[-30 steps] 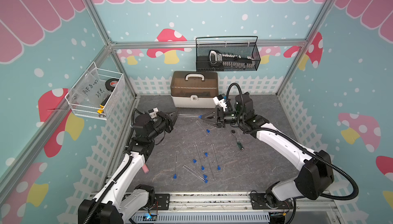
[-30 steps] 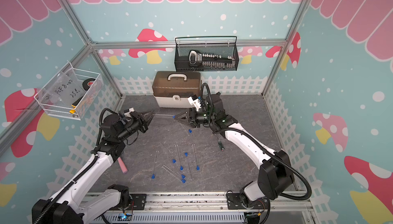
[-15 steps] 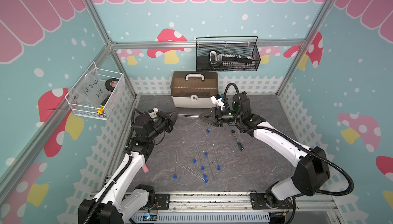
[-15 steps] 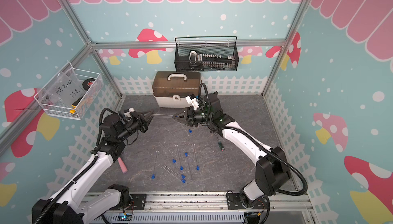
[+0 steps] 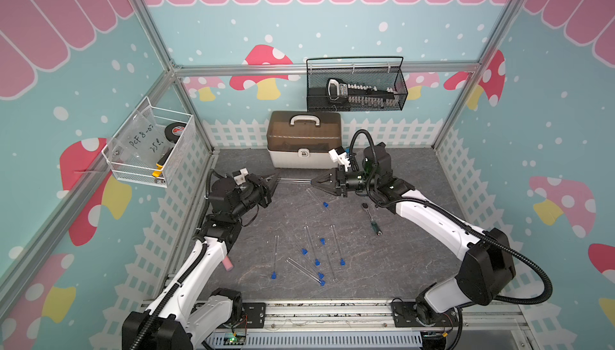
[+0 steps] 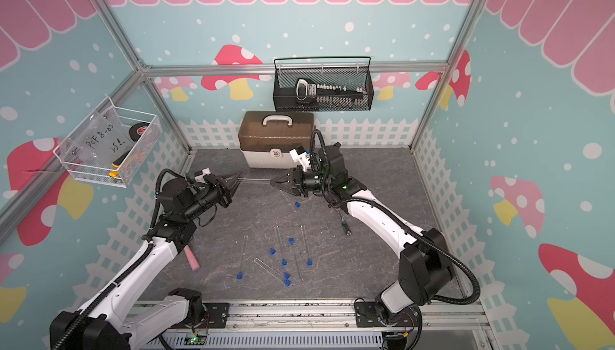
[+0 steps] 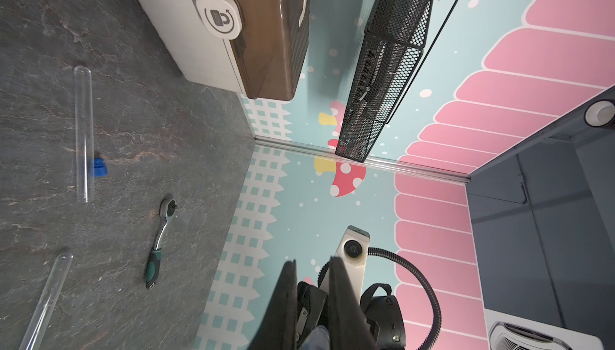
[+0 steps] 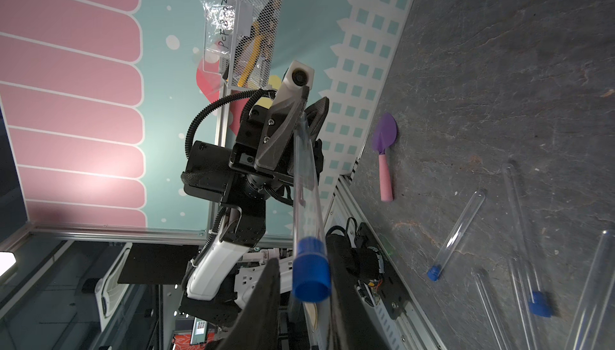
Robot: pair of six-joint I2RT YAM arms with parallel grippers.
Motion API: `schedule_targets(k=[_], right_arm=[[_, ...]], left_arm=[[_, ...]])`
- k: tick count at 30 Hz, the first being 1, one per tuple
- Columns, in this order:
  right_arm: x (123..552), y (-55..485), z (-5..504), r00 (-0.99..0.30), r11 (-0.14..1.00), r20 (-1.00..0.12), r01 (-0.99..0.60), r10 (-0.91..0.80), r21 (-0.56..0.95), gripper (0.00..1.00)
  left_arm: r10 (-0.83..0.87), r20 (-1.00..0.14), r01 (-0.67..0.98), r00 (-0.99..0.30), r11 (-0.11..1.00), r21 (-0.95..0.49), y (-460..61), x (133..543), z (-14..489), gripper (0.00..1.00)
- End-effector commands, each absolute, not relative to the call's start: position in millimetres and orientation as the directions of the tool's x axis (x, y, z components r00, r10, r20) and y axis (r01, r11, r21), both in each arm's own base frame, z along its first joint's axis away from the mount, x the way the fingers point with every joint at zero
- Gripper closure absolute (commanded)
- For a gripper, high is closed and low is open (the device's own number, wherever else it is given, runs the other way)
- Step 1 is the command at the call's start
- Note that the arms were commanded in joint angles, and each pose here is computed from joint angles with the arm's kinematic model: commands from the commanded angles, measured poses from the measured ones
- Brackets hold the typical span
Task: Remove stoppers from test tubes
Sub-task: Open the stopper on the test tube.
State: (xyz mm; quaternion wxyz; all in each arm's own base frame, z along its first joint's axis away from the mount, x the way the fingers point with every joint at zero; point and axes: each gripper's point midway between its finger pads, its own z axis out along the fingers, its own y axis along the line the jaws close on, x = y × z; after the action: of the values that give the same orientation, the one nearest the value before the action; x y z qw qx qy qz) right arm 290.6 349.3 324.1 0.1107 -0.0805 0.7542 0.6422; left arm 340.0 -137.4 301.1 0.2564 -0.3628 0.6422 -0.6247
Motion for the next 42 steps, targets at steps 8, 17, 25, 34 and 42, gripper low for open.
schedule_targets(k=[8, 17, 25, 34, 42], right_arm=[[286, 352, 337, -0.952, 0.121, -0.306, -0.305, -0.006, 0.945, 0.98], [288, 341, 334, -0.953, 0.135, -0.304, -0.300, 0.009, 0.944, 1.00], [286, 319, 325, -0.955, 0.162, -0.295, -0.287, 0.027, 0.944, 1.00], [275, 311, 306, -0.960, 0.190, -0.278, -0.277, -0.018, 0.942, 1.00], [281, 298, 305, -0.959, 0.199, -0.284, -0.276, 0.014, 0.940, 1.00]], left_arm=[[-0.780, 0.104, -0.123, -0.617, -0.035, -0.992, -140, 342, 310, 1.00], [-0.792, 0.090, -0.114, -0.604, -0.026, -0.993, -133, 345, 313, 1.00], [-0.815, 0.087, -0.113, -0.574, -0.027, -0.993, -122, 350, 313, 1.00], [-0.836, 0.067, -0.108, -0.544, -0.010, -0.994, -112, 358, 316, 1.00], [-0.857, 0.088, -0.128, -0.508, -0.026, -0.991, -101, 359, 308, 1.00]])
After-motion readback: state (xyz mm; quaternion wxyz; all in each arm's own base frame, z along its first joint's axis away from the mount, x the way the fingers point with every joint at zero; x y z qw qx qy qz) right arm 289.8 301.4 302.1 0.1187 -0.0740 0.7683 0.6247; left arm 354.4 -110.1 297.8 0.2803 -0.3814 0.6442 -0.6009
